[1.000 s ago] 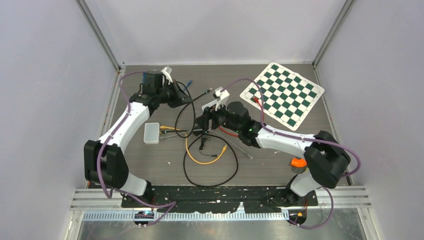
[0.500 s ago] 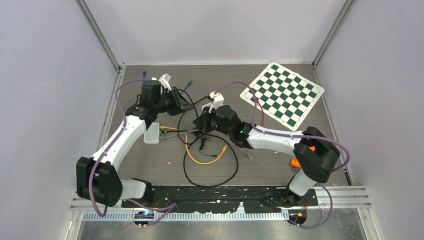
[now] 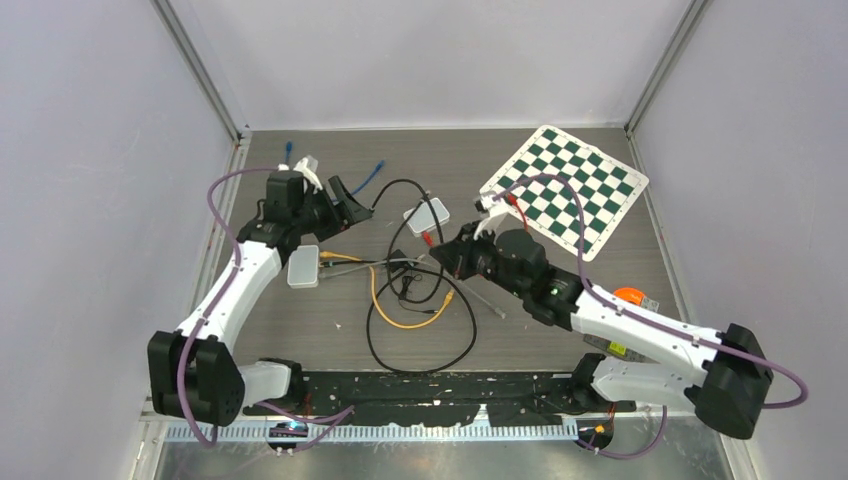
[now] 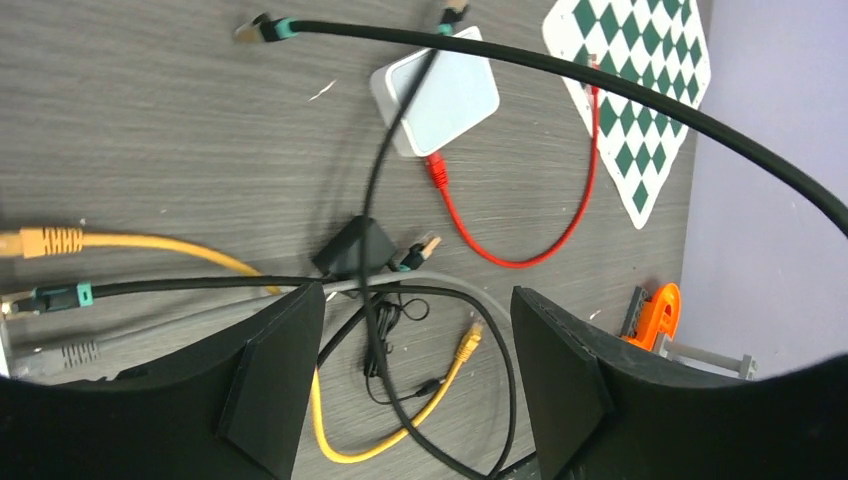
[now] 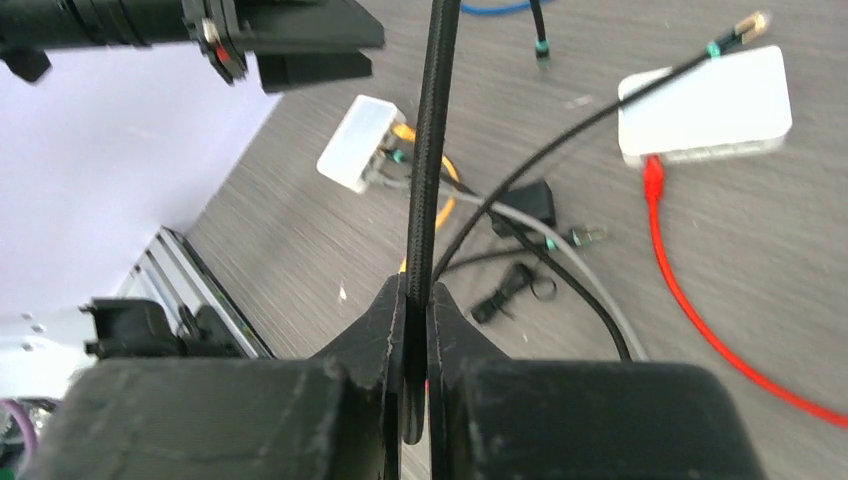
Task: Insert the plug into the switch port
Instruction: Pick up the connector from the center of the board.
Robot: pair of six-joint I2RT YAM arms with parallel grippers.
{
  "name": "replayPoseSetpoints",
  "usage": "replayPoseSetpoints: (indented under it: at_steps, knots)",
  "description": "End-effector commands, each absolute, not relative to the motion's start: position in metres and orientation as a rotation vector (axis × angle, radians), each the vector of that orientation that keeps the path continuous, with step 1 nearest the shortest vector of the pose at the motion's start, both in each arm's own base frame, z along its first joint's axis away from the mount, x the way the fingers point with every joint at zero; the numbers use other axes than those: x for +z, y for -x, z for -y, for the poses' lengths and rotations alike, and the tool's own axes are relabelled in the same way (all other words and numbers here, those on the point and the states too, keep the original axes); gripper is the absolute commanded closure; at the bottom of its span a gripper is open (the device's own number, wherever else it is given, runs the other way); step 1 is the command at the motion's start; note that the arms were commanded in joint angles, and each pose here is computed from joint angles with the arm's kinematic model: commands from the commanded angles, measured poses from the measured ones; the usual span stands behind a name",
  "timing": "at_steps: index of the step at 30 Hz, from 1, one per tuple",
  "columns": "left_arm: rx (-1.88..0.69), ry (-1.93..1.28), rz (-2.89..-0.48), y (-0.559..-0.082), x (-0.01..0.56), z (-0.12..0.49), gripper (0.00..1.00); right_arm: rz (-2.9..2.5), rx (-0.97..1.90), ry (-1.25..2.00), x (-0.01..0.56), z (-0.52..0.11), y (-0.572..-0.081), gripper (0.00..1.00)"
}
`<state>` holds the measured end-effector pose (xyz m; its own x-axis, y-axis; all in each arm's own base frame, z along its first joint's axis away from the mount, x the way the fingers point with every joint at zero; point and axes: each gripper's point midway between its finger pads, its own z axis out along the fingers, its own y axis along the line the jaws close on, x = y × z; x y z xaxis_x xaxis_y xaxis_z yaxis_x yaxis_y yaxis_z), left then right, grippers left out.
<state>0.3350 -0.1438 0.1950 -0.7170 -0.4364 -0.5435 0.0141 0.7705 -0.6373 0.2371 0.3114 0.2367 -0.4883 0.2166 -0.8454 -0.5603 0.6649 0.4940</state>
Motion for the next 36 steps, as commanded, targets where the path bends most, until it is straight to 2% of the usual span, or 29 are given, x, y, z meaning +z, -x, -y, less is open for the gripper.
replayPoseSetpoints:
  at_steps: [1, 7, 11, 15, 23, 26, 30, 33, 34, 36]
  knots:
    - [-0.842, 0.387, -2.194, -0.349, 0.185, 0.138, 0.28, -1.919, 0.923, 0.252, 0.207, -0.286, -0.219, 0.95]
    - [-0.935, 0.478, -2.225, -0.367, 0.155, 0.150, 0.31, -2.031, 0.899, 0.196, 0.155, -0.255, -0.195, 0.95]
    - [-0.955, 0.514, -2.243, -0.380, 0.140, 0.155, 0.32, -2.072, 0.895, 0.149, 0.130, -0.238, -0.182, 0.89]
    - [-0.935, 0.516, -2.246, -0.383, 0.137, 0.153, 0.33, -2.126, 0.847, 0.147, 0.116, -0.220, -0.170, 0.67]
    - [-0.664, 0.423, -2.250, -0.366, 0.169, 0.115, 0.31, -2.043, 0.688, 0.217, 0.164, -0.198, -0.182, 0.44]
    - [-0.592, 0.388, -2.244, -0.354, 0.183, 0.100, 0.30, -1.984, 0.641, 0.336, 0.191, -0.206, -0.191, 0.38]
    - [-0.531, 0.412, -2.252, -0.333, 0.191, 0.077, 0.21, -1.901, 0.548, 0.570, 0.213, -0.236, -0.217, 0.34]
    - [-0.549, 0.443, -2.265, -0.316, 0.192, 0.066, 0.04, -1.849, 0.492, 0.736, 0.223, -0.262, -0.239, 0.34]
    - [-0.562, 0.452, -2.266, -0.311, 0.193, 0.063, 0.01, -1.852, 0.488, 0.777, 0.225, -0.277, -0.251, 0.34]
    - [-0.608, 0.453, -2.271, -0.300, 0.192, 0.059, 0.01, -1.843, 0.490, 0.842, 0.224, -0.300, -0.269, 0.36]
